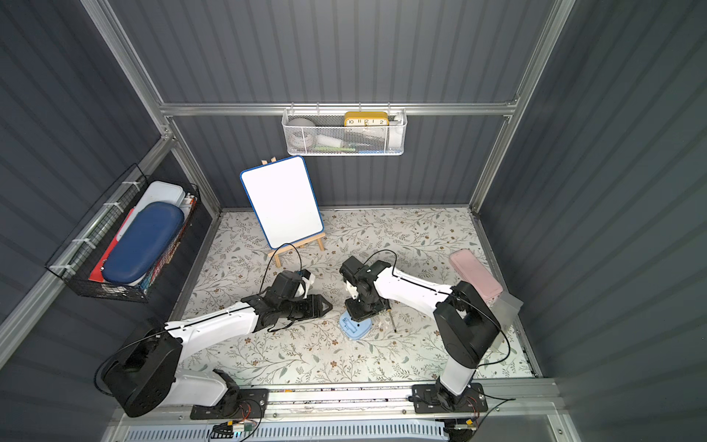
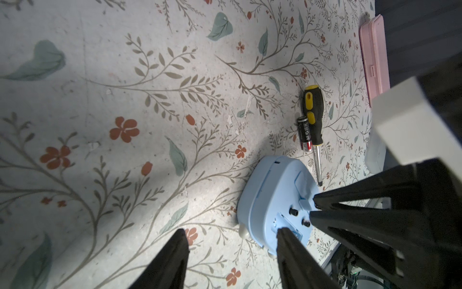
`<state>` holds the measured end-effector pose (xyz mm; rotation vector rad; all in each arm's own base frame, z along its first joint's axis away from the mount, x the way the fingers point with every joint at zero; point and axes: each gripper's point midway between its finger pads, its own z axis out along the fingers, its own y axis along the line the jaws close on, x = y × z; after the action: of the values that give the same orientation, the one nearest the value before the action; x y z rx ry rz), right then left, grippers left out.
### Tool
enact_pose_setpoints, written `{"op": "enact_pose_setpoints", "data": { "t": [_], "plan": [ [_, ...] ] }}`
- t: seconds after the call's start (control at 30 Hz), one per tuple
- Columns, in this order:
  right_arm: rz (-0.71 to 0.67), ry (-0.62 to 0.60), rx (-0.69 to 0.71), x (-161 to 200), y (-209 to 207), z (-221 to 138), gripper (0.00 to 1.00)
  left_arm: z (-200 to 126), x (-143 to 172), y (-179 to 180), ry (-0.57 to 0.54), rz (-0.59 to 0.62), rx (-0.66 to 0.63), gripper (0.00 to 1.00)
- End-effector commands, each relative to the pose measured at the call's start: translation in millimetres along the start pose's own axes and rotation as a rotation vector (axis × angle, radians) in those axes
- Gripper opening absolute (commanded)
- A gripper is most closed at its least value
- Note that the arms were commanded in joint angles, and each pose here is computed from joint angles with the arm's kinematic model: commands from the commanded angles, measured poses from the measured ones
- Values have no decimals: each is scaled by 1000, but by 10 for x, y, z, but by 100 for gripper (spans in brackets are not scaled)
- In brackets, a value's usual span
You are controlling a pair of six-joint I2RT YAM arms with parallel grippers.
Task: Remove the battery from the alarm
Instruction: Pick up the cover from the alarm.
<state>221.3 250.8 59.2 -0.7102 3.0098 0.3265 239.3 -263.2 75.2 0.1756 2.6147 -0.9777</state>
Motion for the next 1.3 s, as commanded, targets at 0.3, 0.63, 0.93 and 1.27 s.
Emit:
{"op": "enact_pose_setpoints", "data": {
  "t": [0.3, 0.63, 0.93, 1.27],
  "plan": [
    [-6, 7, 50, 6, -19, -42, 12, -94, -85, -45, -33, 23, 10, 60],
    [-68, -50, 28, 9, 45, -203, 9, -195, -227, -310, -37, 98, 88, 62],
    [-153, -232, -79, 51, 319, -747, 8, -383, -119, -868, 37, 147, 458, 58],
    [-167, -246, -85, 12, 442, -773, 7, -499, -130, -1001, 23, 163, 532, 50]
  ]
}}
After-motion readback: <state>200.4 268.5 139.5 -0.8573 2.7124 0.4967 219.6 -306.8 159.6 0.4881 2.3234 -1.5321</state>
